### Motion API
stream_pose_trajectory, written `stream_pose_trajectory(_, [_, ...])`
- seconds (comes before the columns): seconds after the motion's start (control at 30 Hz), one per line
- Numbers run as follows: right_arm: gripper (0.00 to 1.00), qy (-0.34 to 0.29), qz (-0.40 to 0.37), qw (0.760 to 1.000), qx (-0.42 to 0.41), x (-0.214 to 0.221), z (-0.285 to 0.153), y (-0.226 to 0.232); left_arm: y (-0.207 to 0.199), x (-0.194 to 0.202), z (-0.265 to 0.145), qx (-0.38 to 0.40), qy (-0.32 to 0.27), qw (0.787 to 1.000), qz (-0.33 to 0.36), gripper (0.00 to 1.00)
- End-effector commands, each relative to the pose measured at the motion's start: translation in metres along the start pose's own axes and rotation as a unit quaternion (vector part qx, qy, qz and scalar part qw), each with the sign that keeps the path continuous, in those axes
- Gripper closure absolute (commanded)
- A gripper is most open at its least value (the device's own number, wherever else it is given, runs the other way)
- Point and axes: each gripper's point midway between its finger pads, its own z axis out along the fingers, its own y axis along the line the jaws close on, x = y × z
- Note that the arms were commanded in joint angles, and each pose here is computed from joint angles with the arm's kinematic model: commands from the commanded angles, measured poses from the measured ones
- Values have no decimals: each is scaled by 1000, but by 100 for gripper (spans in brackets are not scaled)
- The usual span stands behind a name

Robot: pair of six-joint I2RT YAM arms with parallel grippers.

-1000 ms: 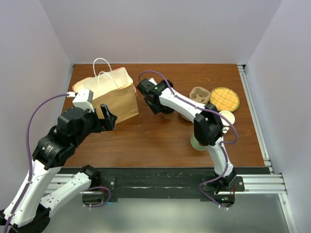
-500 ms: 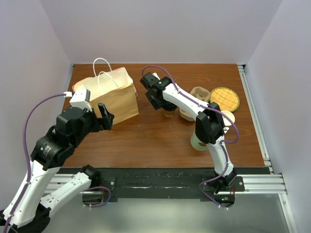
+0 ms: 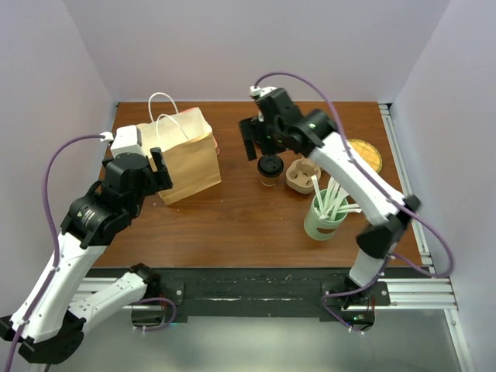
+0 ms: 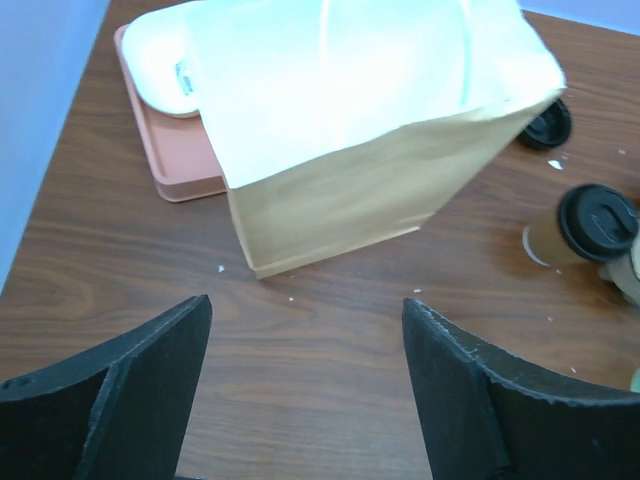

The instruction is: Pack the takeout coffee

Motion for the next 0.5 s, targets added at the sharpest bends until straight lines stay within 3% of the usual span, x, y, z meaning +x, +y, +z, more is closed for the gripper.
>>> stream_pose_trajectory(0.0, [3, 11, 36, 997, -71, 22, -42, 12, 8, -25, 4, -51, -31, 998, -34, 22])
stream_pose_trajectory(0.27, [4, 9, 53, 984, -171, 63, -91, 22, 2, -30, 15, -100, 3, 993, -69, 27])
stream_pose_trajectory(0.47, [4, -2, 34, 979, -202, 75, -107, 23, 9, -55, 12, -121, -17, 984, -127, 27])
